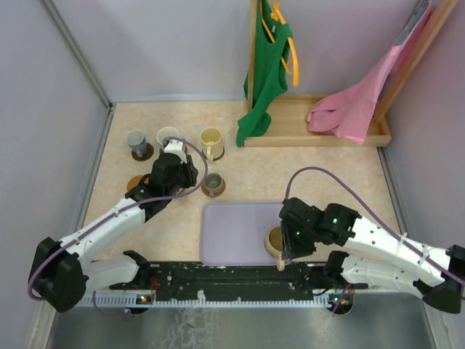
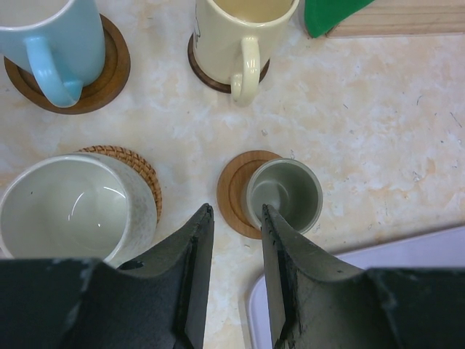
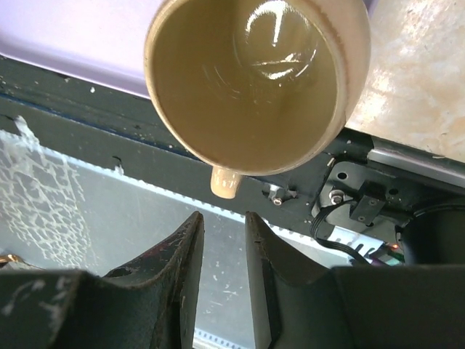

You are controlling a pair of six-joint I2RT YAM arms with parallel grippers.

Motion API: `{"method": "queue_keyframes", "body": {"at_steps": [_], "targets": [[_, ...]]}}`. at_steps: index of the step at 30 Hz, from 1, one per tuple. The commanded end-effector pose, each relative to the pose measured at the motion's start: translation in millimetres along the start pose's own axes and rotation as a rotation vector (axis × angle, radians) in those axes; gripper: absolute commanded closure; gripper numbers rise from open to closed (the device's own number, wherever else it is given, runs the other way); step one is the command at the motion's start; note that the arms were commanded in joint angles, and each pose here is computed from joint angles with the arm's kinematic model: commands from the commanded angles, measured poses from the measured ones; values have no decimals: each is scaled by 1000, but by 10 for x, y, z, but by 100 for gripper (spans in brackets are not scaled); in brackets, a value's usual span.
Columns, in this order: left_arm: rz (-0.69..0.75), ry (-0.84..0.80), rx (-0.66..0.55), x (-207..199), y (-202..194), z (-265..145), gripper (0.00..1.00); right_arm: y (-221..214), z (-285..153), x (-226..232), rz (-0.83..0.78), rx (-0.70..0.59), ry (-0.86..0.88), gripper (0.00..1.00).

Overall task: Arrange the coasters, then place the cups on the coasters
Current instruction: Move the cup to the tray.

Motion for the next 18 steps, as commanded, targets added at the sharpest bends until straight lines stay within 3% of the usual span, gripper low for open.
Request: {"method": "queue_keyframes", "body": {"at_steps": [1, 18], "targets": [[25, -18, -7, -15, 5, -29, 61, -22, 56, 42, -3, 12, 33, 69], [51, -20, 6, -4, -10, -35, 61, 7, 363, 97, -6, 25, 29, 64]]}}
Point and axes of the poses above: each gripper's point midway between its finger pads, its own z axis out along the fingers, its own x axis along the line the jaws close on, y = z × x, the point moved 9 cm from there along -z, back along the fingers, and after that the axes turned 11 degrees about -z, right-handed, at the moved point
